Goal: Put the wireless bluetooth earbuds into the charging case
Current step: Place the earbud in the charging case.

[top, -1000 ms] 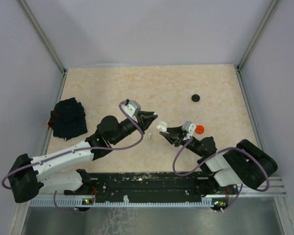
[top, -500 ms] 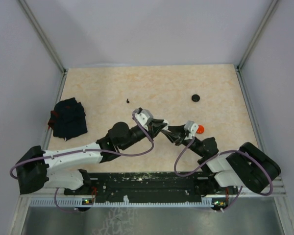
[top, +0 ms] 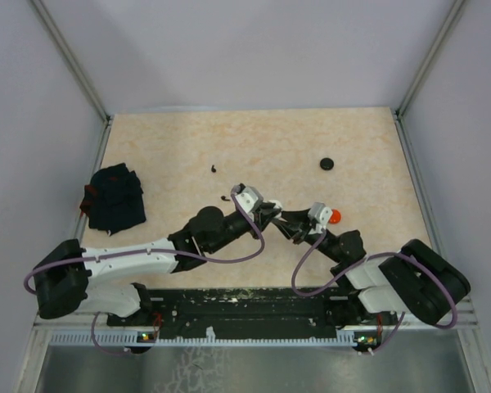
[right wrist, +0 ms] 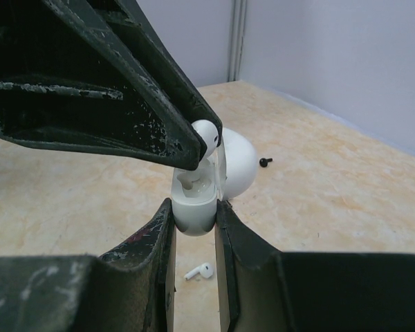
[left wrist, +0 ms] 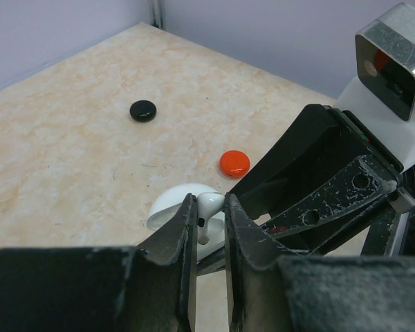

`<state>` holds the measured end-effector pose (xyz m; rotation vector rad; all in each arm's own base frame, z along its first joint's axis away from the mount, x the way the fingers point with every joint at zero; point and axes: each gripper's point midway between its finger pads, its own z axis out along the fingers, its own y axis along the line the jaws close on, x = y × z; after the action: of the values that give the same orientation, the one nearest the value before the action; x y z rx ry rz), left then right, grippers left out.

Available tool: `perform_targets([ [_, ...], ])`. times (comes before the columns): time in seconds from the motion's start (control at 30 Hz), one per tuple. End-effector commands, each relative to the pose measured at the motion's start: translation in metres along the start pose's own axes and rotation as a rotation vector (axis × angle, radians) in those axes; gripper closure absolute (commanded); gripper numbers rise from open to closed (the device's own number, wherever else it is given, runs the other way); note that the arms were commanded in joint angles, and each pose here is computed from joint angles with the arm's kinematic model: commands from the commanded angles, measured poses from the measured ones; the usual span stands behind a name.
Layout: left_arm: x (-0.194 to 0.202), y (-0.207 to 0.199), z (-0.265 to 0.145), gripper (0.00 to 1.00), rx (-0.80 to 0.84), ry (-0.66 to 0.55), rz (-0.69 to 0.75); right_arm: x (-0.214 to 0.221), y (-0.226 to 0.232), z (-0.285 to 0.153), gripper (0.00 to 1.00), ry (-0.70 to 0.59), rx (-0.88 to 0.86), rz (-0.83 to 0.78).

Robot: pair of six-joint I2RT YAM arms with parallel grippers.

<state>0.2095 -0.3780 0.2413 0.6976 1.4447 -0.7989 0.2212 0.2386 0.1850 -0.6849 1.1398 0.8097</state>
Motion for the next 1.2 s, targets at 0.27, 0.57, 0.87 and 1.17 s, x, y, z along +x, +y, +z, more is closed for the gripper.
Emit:
perform_targets([
  [0.27, -0.006, -0.004, 0.006, 0.82, -0.004, -0.004, 0.017, -0.046, 0.000, 0.001, 1.00, -0.172, 0.002, -0.069],
  [0.57, -0.005, -0.006, 0.007, 0.85, -0.008, 0.042, 0.018, -0.046, 0.000, 0.000, 1.00, -0.172, 0.005, -0.071],
  [0.87, -0.004, 0.000, 0.005, 0.87, -0.035, 0.077, 0.033, -0.047, 0.001, 0.000, 1.00, -0.175, 0.004, -0.071],
  [1.17, -0.004, -0.001, 0.001, 0.88, -0.029, 0.095, 0.032, -0.047, 0.000, 0.000, 1.00, -0.175, 0.005, -0.071],
])
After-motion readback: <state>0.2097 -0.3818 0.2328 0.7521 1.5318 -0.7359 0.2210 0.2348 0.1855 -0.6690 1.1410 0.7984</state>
